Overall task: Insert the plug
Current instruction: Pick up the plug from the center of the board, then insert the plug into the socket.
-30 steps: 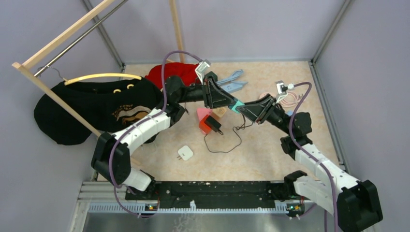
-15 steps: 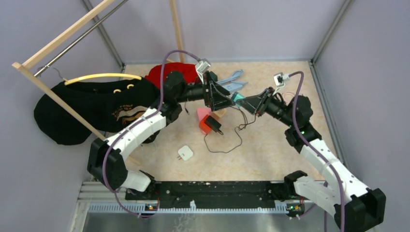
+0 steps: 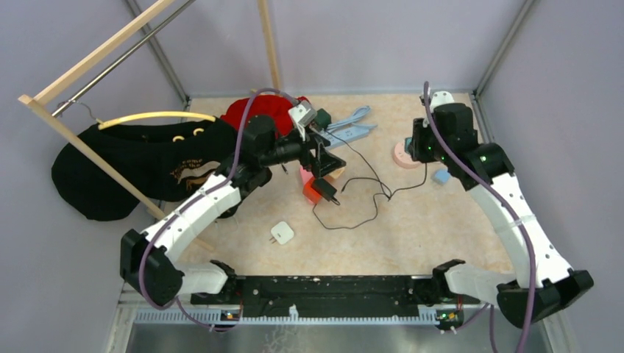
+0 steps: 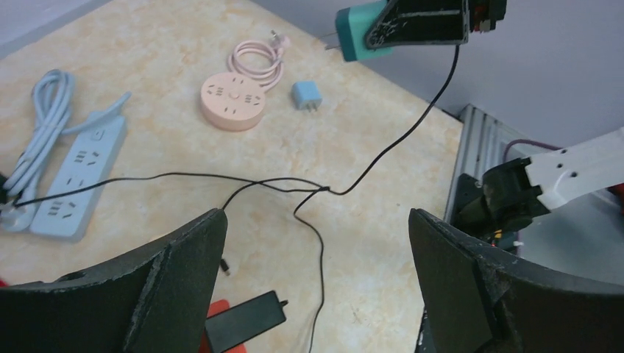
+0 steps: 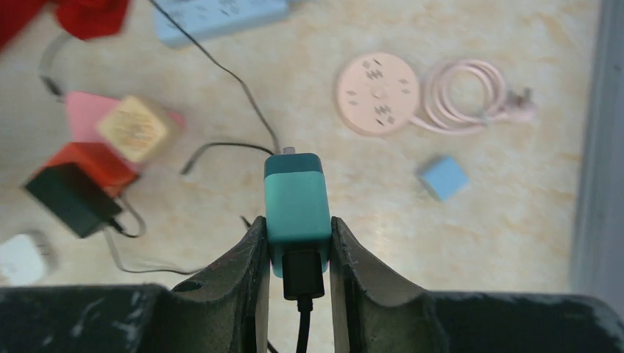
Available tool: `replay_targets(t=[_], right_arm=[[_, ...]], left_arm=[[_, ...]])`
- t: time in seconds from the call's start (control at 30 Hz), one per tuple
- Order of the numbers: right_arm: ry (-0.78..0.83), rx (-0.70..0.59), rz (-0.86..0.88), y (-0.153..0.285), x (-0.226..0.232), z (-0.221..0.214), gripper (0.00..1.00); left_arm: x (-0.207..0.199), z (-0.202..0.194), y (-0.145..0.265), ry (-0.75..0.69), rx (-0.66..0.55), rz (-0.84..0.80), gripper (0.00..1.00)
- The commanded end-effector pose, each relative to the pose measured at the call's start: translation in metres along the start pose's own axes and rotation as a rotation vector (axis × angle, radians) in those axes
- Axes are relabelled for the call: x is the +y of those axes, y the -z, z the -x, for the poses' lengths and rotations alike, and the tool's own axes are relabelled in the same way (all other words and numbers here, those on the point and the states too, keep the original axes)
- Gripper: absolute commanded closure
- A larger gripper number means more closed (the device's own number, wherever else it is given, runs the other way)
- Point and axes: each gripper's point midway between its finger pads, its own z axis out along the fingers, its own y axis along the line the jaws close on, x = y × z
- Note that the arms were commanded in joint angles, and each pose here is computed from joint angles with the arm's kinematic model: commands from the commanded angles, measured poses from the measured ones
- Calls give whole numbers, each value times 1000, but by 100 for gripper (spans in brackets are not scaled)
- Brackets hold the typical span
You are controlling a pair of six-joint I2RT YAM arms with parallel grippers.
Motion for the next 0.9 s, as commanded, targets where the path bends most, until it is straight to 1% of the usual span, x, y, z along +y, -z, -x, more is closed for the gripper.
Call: replay_targets(t=[0.0, 0.1, 0.17, 0.27, 0.43, 0.67, 0.73, 0.87], right_arm=[[120, 160, -281, 11, -63, -14, 100], [136, 214, -314, 1, -78, -15, 100], [188, 271, -323, -10, -89, -18, 100], [225, 370, -308, -36, -104, -23, 100], [332, 547, -289, -89, -124, -41, 100], [422, 608, -195, -151, -142, -65, 100], [409, 623, -172, -162, -147, -69, 100], [400, 627, -136, -180, -153, -60, 100]], left_arm=[[15, -7, 16, -93, 11, 117, 1], [21, -7, 28, -122, -6, 188, 1], [23, -4, 37, -145, -25, 227, 1], [23, 2, 49, -179, -71, 269, 1], [18, 11, 60, -225, -122, 282, 1], [22, 13, 69, -233, -133, 331, 1], [21, 14, 71, -234, -138, 332, 1], [23, 14, 73, -235, -138, 349, 1]])
